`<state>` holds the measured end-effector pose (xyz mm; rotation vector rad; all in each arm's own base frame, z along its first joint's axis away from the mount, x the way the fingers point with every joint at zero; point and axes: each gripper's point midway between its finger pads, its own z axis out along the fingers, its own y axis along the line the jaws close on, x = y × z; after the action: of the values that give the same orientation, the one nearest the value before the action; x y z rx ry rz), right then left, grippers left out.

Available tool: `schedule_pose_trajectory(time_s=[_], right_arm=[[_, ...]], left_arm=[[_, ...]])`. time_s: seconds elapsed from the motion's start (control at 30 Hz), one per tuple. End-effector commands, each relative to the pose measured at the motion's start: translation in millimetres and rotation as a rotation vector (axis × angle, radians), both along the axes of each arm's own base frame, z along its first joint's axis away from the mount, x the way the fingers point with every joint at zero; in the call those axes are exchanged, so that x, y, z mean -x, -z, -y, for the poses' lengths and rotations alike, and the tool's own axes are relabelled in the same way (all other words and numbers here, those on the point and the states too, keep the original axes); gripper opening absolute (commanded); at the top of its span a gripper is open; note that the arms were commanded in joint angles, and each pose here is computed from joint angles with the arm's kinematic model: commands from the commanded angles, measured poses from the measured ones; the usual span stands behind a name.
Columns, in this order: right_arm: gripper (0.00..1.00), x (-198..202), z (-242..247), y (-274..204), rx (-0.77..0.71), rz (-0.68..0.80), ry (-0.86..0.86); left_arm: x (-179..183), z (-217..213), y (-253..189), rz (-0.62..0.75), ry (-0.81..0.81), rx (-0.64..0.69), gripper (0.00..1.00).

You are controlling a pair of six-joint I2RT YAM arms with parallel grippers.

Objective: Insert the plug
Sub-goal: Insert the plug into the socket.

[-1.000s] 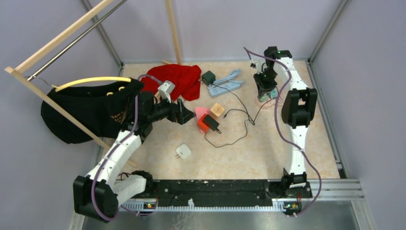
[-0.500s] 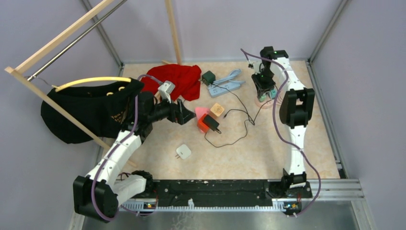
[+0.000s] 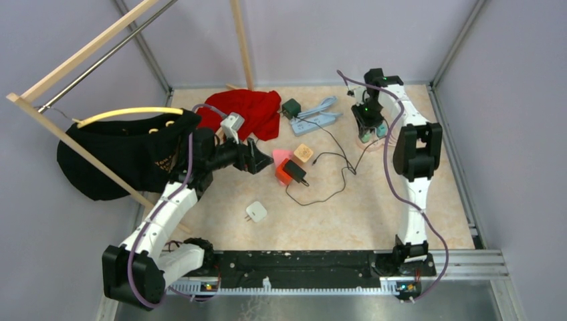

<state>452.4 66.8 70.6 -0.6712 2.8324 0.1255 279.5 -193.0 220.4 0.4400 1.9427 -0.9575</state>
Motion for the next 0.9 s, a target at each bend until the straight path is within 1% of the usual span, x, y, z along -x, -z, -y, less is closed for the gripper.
schedule_pose_trajectory(time_s=[0.0,0.3,0.43,0.47,0.53,0.6,0.7,0.77,0.8,0.87], right_arm=[[0.0,6,16,73,0.06,-0.119,-0.021],[0.0,8,20,81,0.066,-0.114,0.0],[0.0,-9,18,60,0.051,-0.029,0.037],[0.05,-14,16,51,0.044,-0.002,0.047],[0.18,-26,11,31,0.015,0.061,0.071],[0.28,-36,4,10,-0.022,0.121,0.08],[0.39,-46,-4,-22,-0.058,0.214,0.093],[0.52,-50,-9,-40,-0.074,0.268,0.103],[0.58,-51,-12,-50,-0.089,0.295,0.101],[0.64,-51,-16,-61,-0.104,0.329,0.104]], left_arm=[[-5,-3,-14,0.081,-0.003,0.002,0.99],[-9,-5,-9,0.066,-0.016,-0.007,0.98],[-11,-7,-6,0.06,-0.027,-0.016,0.98],[-12,-7,-6,0.063,-0.03,-0.017,0.98],[-12,-7,-5,0.054,-0.038,-0.011,0.98],[-14,-8,-4,0.043,-0.058,0.003,0.98],[-19,-13,-2,0.035,-0.097,-0.011,0.98],[-22,-16,-1,0.018,-0.129,-0.017,0.99],[-21,-14,-1,0.019,-0.115,-0.017,0.98],[-19,-9,3,-0.005,-0.081,-0.024,0.98]])
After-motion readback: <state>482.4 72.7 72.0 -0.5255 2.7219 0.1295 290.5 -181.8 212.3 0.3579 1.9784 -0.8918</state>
